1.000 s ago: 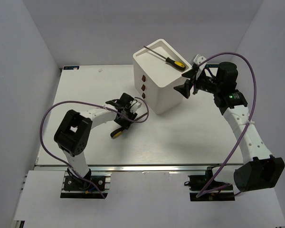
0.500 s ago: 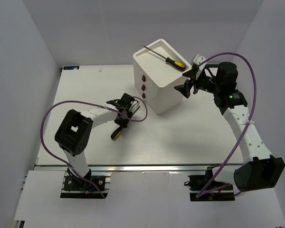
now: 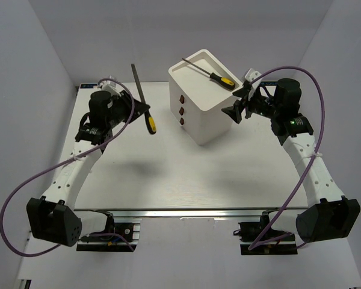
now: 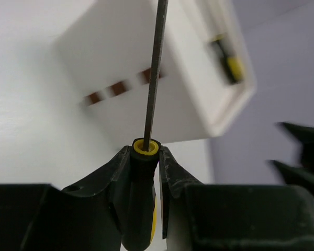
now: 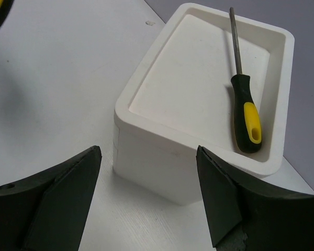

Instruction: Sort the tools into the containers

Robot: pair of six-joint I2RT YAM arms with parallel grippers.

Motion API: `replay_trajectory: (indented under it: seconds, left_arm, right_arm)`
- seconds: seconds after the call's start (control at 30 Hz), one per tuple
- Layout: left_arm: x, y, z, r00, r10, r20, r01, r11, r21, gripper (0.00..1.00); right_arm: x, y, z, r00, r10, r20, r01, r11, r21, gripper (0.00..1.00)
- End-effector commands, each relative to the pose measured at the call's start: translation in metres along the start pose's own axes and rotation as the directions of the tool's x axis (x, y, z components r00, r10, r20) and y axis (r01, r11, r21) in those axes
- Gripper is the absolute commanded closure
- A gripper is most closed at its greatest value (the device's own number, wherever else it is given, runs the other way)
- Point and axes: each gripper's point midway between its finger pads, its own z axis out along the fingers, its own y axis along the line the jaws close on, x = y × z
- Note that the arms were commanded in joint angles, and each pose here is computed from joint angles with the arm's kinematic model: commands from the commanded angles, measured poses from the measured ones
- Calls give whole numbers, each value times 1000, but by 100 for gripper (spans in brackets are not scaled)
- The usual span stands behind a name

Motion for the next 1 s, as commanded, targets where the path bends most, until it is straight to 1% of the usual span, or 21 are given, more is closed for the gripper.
replay_trajectory:
  seconds: [0.0, 0.07, 0.1, 0.13, 0.17, 0.2, 0.23, 0.27, 0.3, 0.33, 0.37, 0.4, 0.47, 0.53, 0.57, 0.7, 0.77, 0.8, 0.83, 0.87, 0.97]
  left_arm:
    - [-28, -79, -1, 961, -277, 14, 257, 909, 327, 100]
    - [-42, -107, 1, 932, -363, 16, 322, 845, 426, 100]
    - [-41, -111, 9, 931, -365, 13, 326, 845, 424, 100]
    - [-45, -114, 27, 918, -397, 20, 351, 834, 426, 100]
    - [-55, -144, 27, 920, -391, 21, 335, 814, 475, 100]
    - [-58, -153, 35, 919, -394, 22, 335, 809, 483, 100]
    - [-57, -150, 60, 909, -415, 30, 357, 813, 460, 100]
    - [-63, -171, 60, 908, -418, 37, 345, 793, 502, 100]
    - [-71, -181, 63, 893, -447, 48, 355, 766, 537, 100]
    - [-71, -186, 69, 884, -466, 50, 366, 752, 548, 100]
    - [-71, -180, 88, 869, -490, 73, 381, 755, 533, 100]
    - [-83, -192, 88, 859, -505, 88, 375, 737, 563, 100]
    - [-91, -201, 104, 841, -528, 117, 379, 731, 567, 100]
    - [-87, -201, 117, 835, -536, 121, 396, 739, 545, 100]
    - [-93, -196, 123, 810, -562, 164, 408, 743, 531, 100]
    - [-82, -188, 148, 777, -603, 180, 452, 734, 507, 100]
    - [-74, -191, 157, 777, -608, 166, 464, 730, 501, 100]
    - [-65, -186, 169, 778, -607, 162, 476, 738, 478, 100]
    - [-64, -194, 171, 778, -610, 154, 477, 732, 487, 100]
    - [-56, -188, 182, 776, -613, 150, 494, 737, 460, 100]
    - [-49, -197, 189, 771, -624, 126, 511, 726, 460, 100]
  right_arm:
    - [-10, -14, -4, 999, -31, 14, 31, 998, 54, 22]
    - [-12, -30, -7, 1000, -5, 21, 1, 990, 140, 21]
    - [-13, -36, -8, 1000, 13, 25, -17, 984, 180, 21]
    - [-12, -50, -13, 999, 35, 23, -40, 966, 254, 21]
    - [-15, -58, -16, 998, 53, 36, -62, 955, 289, 21]
    - [-18, -70, -24, 996, 66, 53, -80, 940, 333, 22]
    - [-18, -75, -27, 992, 106, 69, -124, 928, 353, 22]
    - [-18, -79, -30, 990, 120, 76, -140, 921, 365, 22]
    - [-17, -83, -36, 988, 131, 84, -153, 912, 380, 23]
    - [-17, -84, -38, 985, 144, 91, -168, 908, 383, 24]
    - [-16, -84, -41, 985, 147, 92, -172, 907, 386, 24]
    - [-14, -83, -44, 985, 149, 91, -173, 905, 390, 24]
    - [-14, -81, -49, 985, 144, 94, -170, 901, 399, 24]
    - [-9, -79, -52, 984, 152, 90, -175, 898, 403, 24]
    - [-10, -78, -54, 984, 149, 93, -175, 897, 407, 24]
    - [-5, -76, -57, 982, 162, 93, -186, 893, 409, 24]
    - [-3, -75, -58, 981, 168, 94, -192, 893, 407, 24]
    - [-3, -75, -58, 981, 169, 96, -193, 893, 406, 24]
    - [-3, -75, -57, 980, 171, 98, -196, 893, 404, 24]
    - [-4, -75, -58, 980, 172, 101, -198, 893, 404, 24]
    - [-3, -75, -58, 979, 175, 103, -202, 892, 405, 24]
